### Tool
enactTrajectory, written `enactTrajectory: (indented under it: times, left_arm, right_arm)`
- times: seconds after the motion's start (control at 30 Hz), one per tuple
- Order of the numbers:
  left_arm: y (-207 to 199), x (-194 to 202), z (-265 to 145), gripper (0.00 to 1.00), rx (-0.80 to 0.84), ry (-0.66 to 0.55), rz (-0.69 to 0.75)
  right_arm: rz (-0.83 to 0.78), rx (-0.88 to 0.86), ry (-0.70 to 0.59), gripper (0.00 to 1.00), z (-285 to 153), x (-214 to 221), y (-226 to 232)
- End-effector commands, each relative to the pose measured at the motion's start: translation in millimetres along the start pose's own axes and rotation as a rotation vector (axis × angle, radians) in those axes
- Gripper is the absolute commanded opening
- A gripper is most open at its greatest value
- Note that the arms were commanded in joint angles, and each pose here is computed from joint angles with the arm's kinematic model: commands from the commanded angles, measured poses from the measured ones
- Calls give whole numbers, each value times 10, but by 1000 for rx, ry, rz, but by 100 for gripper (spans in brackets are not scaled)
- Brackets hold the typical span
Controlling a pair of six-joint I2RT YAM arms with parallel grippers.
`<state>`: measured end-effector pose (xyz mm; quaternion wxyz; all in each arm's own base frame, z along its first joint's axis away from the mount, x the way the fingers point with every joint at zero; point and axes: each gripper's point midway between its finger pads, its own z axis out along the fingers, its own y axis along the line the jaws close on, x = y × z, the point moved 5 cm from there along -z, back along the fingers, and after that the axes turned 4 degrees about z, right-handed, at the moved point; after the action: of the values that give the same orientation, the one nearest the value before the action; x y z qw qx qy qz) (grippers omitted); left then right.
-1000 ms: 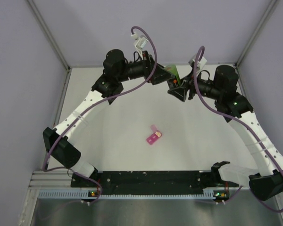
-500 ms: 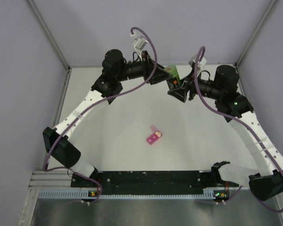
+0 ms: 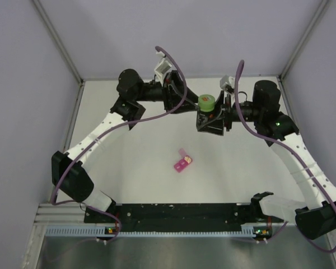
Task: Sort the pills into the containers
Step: Screw the lid of the pill bottle onto the pill bottle.
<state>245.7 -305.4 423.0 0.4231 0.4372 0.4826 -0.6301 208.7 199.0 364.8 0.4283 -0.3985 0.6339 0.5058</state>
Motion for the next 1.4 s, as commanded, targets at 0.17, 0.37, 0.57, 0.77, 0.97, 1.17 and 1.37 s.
enactTrajectory:
  times: [0.17,0.37,0.57,0.77,0.97,1.17,1.37]
  left_arm:
    - [-281,104,-34,41,161,49,50]
    - [-220,-53,-107,86,26,9,91]
    - [-71,-246,-121,99,-182,-28,53]
    - [89,-412,-114,99,-334,-40,67]
    - [143,-441,-7,99,-329,-22,90]
    - [189,-395,142,99,-338,2,100]
    - [217,-364,230,99,-358,14,97]
  right_arm:
    - [-133,-151,-51,0,-39,-193,267]
    - [-153,-13,-46,0,-42,-173,97]
    - [-145,156,-54,0,-49,-183,-132]
    - [-116,239,-47,0,-20,-155,-270]
    - [-113,242,-51,0,-16,-168,-276]
    - [-105,242,-47,0,-3,-142,-293]
    - [-111,240,-52,0,-13,-144,-279]
